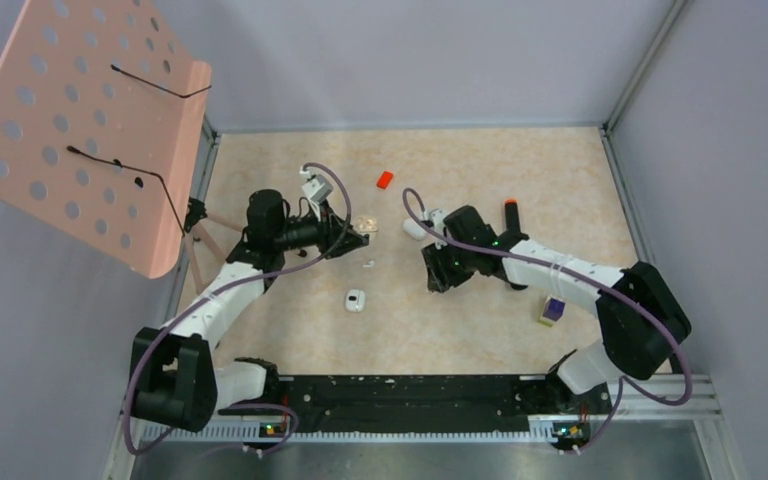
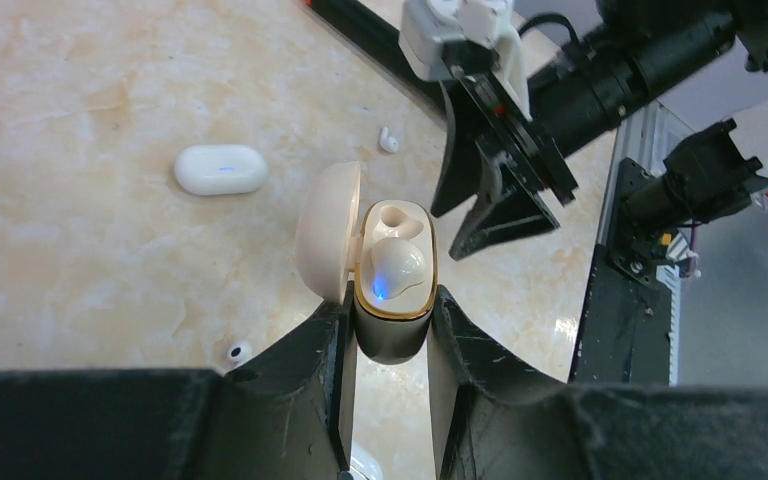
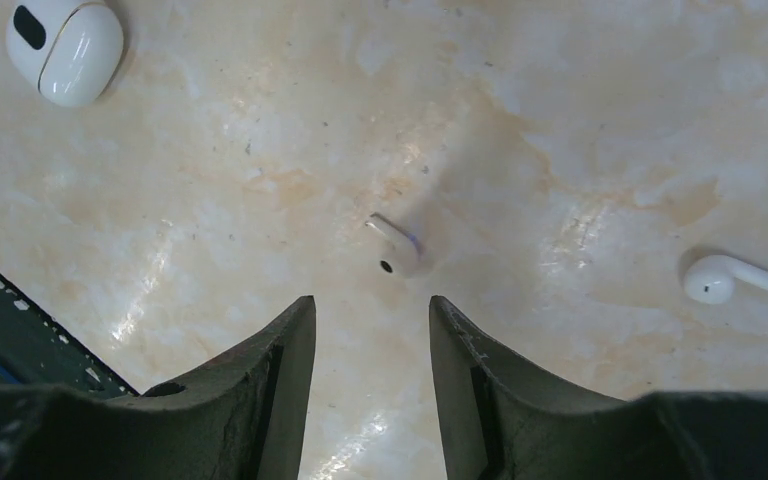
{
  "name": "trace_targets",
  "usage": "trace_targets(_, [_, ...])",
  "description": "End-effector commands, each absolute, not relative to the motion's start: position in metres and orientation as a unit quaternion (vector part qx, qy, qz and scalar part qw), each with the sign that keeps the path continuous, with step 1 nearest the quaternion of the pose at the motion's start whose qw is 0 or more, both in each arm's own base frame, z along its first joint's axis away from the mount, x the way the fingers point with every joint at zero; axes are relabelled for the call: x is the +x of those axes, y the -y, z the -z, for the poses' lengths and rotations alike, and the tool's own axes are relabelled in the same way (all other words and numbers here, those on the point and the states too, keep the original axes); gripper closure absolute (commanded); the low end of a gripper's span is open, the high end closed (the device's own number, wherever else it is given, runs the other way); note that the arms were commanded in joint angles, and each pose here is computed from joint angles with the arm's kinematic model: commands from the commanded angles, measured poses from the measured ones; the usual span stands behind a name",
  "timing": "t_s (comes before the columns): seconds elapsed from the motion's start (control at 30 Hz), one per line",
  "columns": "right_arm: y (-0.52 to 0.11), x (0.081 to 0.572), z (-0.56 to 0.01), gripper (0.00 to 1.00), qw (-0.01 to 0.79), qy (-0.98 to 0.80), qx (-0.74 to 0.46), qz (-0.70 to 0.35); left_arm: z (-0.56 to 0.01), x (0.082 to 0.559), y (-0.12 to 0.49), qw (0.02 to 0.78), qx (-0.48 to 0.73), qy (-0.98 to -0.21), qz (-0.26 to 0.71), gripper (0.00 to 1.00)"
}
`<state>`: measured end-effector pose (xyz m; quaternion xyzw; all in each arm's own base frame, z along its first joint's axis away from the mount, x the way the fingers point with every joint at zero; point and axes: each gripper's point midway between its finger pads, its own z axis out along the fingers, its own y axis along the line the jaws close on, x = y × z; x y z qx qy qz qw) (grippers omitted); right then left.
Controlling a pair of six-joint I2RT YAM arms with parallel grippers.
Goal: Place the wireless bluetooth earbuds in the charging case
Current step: Pick up the earbud from the center of the board.
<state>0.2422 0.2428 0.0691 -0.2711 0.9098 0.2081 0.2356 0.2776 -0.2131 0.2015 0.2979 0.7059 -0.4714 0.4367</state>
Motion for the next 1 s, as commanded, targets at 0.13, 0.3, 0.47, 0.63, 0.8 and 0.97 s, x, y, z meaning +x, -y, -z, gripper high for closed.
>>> trace_targets(0.13, [-0.241,0.25,-0.056,0.54,0.246,-0.926,-0.245,-0.147,-0.22,0.288,0.202,0.482,0.26,-0.702,0.456,1.0])
trace_targets(0.3, [-0.247,0.251,-0.049,0.56,0.244,-0.923,-0.252,-0.158,-0.221,0.285,0.2,0.486,0.255,-0.7,0.457,1.0])
trace_targets(0.47, [-0.255,0.248,-0.045,0.6,0.235,-0.918,-0.266,-0.175,-0.221,0.285,0.199,0.488,0.252,-0.7,0.456,1.0])
trace_targets(0.63, [-0.26,0.247,-0.04,0.61,0.225,-0.917,-0.275,-0.183,-0.221,0.287,0.196,0.491,0.244,-0.705,0.45,1.0])
trace_targets(0.8, [-0.258,0.248,-0.034,0.57,0.218,-0.921,-0.274,-0.172,-0.219,0.289,0.194,0.49,0.24,-0.708,0.449,1.0])
trace_targets(0.97, [-0.258,0.245,-0.029,0.61,0.211,-0.92,-0.283,-0.172,-0.219,0.292,0.193,0.491,0.239,-0.707,0.449,1.0])
